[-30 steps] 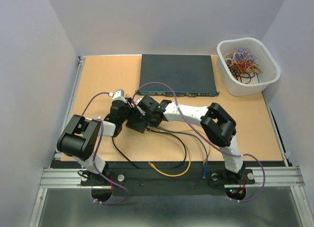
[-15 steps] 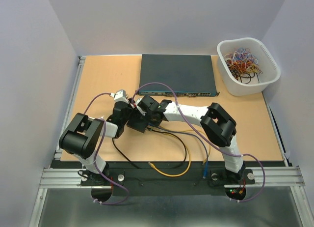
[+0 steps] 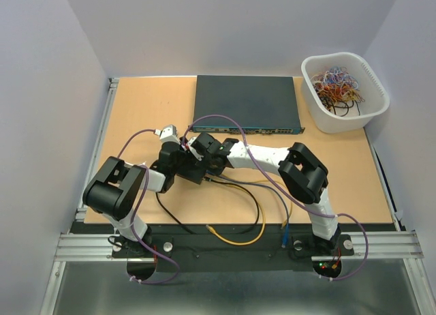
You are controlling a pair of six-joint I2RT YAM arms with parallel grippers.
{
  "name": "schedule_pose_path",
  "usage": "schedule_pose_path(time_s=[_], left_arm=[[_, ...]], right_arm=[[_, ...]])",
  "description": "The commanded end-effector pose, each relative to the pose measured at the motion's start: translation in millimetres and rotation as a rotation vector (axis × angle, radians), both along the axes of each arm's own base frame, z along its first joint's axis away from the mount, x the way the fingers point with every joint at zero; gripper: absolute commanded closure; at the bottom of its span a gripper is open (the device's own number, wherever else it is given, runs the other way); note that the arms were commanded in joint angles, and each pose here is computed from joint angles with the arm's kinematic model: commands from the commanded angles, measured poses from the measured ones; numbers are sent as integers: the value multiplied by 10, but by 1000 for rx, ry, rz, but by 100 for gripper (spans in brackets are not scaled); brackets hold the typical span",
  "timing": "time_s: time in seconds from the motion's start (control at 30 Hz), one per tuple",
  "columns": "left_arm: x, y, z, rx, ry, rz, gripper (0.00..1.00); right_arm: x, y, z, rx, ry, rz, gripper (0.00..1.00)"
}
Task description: Insert the plug into the switch port
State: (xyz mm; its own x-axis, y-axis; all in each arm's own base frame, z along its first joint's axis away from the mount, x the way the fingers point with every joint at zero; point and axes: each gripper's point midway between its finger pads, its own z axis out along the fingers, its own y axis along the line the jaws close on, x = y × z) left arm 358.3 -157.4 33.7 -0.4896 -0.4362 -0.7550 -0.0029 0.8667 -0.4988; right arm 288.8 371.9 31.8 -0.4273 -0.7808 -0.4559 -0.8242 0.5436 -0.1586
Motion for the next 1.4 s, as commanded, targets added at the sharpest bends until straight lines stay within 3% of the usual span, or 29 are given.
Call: schedule_pose_path(time_s=[0.0,0.53,0.93,1.37], left_arm=[[-492,-361,-390,-32,185,-169,40],[-513,-387,-437,7,188,-176,42],[-517,-473,-416,17,179,-206,43],[-455,-343,-370,6,184,-171,43]], right_arm=[[439,1009,1270,476,-279,80,100],[458,1142,1931,694,-385,85,100],[434,1170,1630,675,-351,94,100],[243,-116,1019,477,-383,-152,100]])
